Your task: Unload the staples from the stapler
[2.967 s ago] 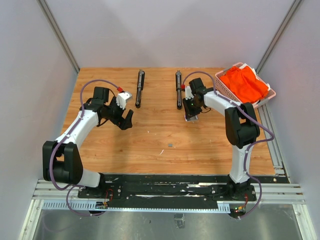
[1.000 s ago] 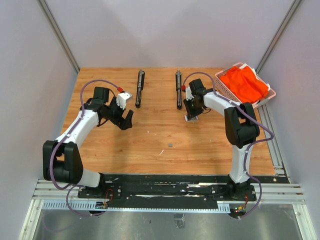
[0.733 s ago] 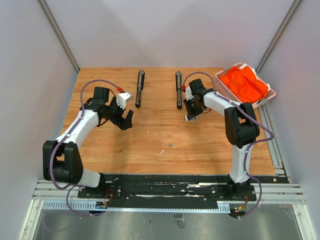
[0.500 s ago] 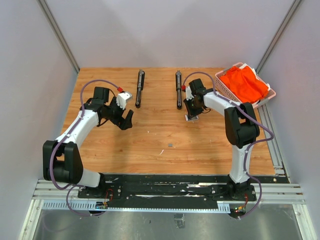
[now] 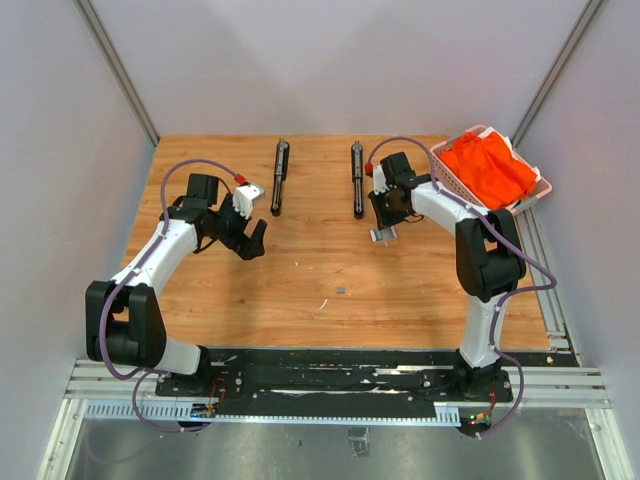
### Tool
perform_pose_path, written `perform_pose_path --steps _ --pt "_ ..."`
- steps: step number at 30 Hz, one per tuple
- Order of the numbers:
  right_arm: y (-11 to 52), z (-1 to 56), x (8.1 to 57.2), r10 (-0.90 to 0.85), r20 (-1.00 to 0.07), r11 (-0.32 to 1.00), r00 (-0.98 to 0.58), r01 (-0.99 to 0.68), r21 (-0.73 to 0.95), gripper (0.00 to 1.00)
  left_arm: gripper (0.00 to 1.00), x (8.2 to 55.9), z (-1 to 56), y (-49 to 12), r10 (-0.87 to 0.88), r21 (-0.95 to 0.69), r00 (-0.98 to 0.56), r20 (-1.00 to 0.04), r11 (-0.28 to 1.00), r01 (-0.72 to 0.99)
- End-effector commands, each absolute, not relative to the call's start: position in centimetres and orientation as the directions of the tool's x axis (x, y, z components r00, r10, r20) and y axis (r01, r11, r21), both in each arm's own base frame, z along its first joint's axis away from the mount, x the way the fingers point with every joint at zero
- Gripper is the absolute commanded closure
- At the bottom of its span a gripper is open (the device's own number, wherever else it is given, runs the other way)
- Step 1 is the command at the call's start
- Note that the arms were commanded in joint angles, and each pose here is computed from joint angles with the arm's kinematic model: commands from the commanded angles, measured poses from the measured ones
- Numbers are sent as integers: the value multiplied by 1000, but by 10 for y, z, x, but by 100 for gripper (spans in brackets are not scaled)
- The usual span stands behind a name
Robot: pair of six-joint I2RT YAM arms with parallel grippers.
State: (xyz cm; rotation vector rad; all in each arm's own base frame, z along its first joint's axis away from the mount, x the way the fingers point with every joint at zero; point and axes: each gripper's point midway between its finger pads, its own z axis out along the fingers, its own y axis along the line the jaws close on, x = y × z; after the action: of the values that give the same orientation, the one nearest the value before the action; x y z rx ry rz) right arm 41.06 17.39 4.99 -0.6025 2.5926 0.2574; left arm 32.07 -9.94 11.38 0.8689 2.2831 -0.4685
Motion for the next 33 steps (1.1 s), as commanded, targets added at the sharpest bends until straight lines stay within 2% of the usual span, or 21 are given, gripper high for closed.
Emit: perform_pose_path --steps 1,20,29,33 --pt "167 53 411 -379 -483 887 -789 -458 53 84 2 324 117 -100 457 -95 -554 -696 706 702" --pt "167 29 407 -397 -418 885 -817 -462 64 83 2 324 116 -100 458 -96 -554 -695 705 703" --pt "166 30 406 -401 -422 883 -813 -466 61 87 2 324 115 -100 458 -99 -557 -693 705 702" --pt "167 34 407 -402 -431 879 -807 -472 64 95 2 325 116 -100 458 -96 -554 -695 705 703"
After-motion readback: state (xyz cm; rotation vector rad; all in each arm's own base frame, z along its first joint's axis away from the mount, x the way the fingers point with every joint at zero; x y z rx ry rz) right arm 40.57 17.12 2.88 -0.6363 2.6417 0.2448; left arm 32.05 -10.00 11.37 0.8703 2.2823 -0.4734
